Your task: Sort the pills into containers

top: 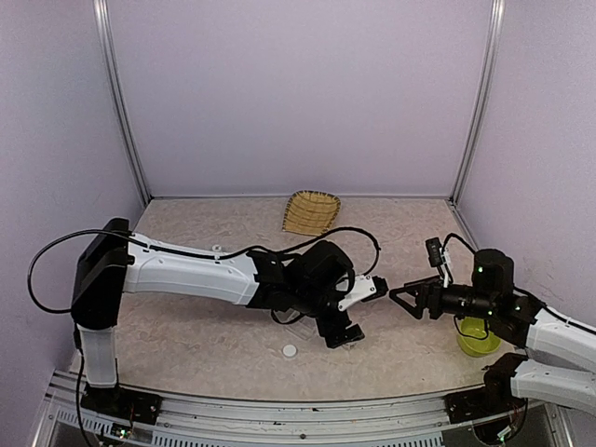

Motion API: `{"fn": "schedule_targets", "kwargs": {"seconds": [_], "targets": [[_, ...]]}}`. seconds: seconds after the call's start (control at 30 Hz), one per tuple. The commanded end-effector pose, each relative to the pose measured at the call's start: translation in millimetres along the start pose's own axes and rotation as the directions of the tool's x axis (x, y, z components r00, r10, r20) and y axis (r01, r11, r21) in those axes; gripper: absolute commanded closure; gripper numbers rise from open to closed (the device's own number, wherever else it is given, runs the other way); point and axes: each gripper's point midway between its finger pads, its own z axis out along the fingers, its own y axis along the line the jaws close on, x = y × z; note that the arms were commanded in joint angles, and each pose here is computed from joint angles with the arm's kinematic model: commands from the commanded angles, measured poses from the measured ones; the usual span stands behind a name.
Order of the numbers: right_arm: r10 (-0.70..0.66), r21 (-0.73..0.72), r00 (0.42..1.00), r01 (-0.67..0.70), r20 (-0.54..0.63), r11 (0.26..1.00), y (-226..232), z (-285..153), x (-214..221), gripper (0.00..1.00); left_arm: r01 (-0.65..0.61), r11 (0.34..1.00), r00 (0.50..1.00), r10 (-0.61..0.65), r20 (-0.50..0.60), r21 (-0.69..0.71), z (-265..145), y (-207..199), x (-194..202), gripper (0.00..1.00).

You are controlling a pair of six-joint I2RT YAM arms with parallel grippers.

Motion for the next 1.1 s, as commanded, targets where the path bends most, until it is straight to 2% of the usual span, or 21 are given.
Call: {"fn": "schedule_targets", "kwargs": {"seconds": [0.0, 0.4, 0.67, 0.83, 1.07], "targets": [[-0.005, 0.036, 1.0, 0.004, 0.013, 0.999, -5, -5, -2, 0.17, -0.036, 0.997, 0.996, 0.042, -0.079, 0.066, 16, -14, 13, 0.05], [-0.002, 0.051, 1.0, 0.001, 0.019, 0.999, -8, -6, 0, 0.16, -0.047, 0.997, 0.993, 0.052, -0.105, 0.057, 26, -14, 19, 0.32], [-0.003, 0.054, 1.0, 0.002, 0.02, 0.999, -8, -7, -1, 0.16, -0.053, 0.995, 0.989, 0.064, -0.134, 0.081, 27, -18, 25, 0.38], [-0.003, 0.049, 1.0, 0.001, 0.025, 0.999, -7, -6, -3, 0.16, -0.047, 0.994, 0.987, 0.06, -0.147, 0.095, 29, -20, 29, 0.45], [-0.001, 0.046, 1.0, 0.0, 0.023, 0.999, -6, -5, -5, 0.16, -0.045, 0.993, 0.988, 0.061, -0.142, 0.111, 29, -23, 28, 0.63]]}}
